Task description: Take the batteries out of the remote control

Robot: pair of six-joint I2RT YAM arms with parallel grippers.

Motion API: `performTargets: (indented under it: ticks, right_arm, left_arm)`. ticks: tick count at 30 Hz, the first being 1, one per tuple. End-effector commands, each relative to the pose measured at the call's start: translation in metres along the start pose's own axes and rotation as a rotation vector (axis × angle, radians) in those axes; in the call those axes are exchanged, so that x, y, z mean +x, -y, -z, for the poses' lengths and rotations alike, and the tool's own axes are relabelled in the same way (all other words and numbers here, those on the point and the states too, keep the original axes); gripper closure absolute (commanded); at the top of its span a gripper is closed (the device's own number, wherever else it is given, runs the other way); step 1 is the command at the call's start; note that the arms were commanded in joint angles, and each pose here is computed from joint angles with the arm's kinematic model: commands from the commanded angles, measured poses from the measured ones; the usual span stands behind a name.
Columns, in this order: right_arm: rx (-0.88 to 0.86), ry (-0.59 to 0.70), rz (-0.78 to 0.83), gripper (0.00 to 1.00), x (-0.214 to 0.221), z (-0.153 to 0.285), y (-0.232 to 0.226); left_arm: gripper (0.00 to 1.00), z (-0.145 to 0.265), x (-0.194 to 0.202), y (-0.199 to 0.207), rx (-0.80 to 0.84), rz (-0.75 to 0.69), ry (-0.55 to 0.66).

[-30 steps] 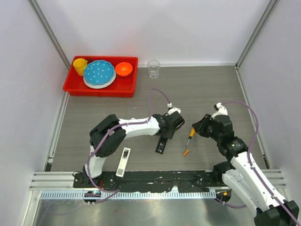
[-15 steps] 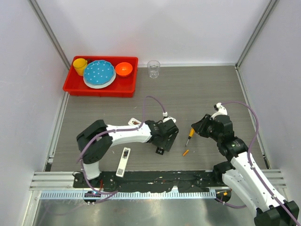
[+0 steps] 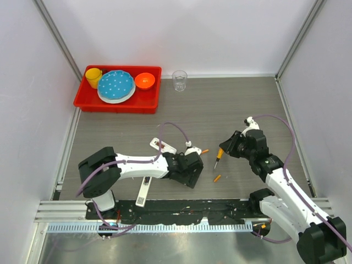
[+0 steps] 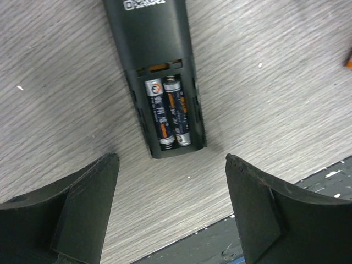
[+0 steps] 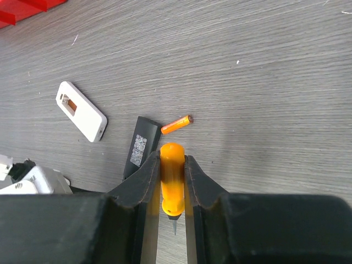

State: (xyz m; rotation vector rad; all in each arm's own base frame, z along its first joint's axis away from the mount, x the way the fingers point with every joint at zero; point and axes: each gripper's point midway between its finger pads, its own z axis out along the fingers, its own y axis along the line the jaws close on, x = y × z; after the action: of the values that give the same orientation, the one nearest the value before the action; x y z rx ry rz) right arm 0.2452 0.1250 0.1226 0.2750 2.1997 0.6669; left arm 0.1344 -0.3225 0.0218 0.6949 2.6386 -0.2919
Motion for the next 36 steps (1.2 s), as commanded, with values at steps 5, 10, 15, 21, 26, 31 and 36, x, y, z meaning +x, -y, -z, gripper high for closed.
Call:
performTargets:
  ticks: [5,10,15,21,26,31,36]
  right_arm:
    - [-0.086,0.086,0.028,0.99,-0.036,-0.002,-0.029]
    - [-0.083,0.090,0.028,0.99,-0.036,-0.002,-0.028]
    - [-0.083,0.092,0.030,0.99,-0.036,-0.002,-0.028]
    - [-0.082,0.093,0.030,0.99,-0.035,-0.002,-0.027]
    - [-0.084,0.092,0.032,0.99,-0.035,-0.003,-0.027]
    - [-0.088,0.091,0.032,0.99,-0.035,-0.003,-0.028]
    - [-0.095,0.088,0.028,0.99,-0.035,-0.004,-0.029]
  left_arm:
    - [0.18,0.002,-0.010,0.032,0.056,0.012,0.060]
    - [0.18,-0.003,-0.011,0.036,0.044,0.012,0.058]
    - [0.19,-0.009,-0.009,0.035,0.022,0.015,0.046]
    - [0.25,-0.012,-0.010,0.018,-0.062,0.018,0.067]
    - [0.28,-0.019,-0.006,-0.002,-0.156,0.030,0.075]
    - [0.33,-0.028,0.003,-0.023,-0.183,0.048,0.054]
    - [0.36,-0.030,0.009,-0.028,-0.109,0.055,0.052]
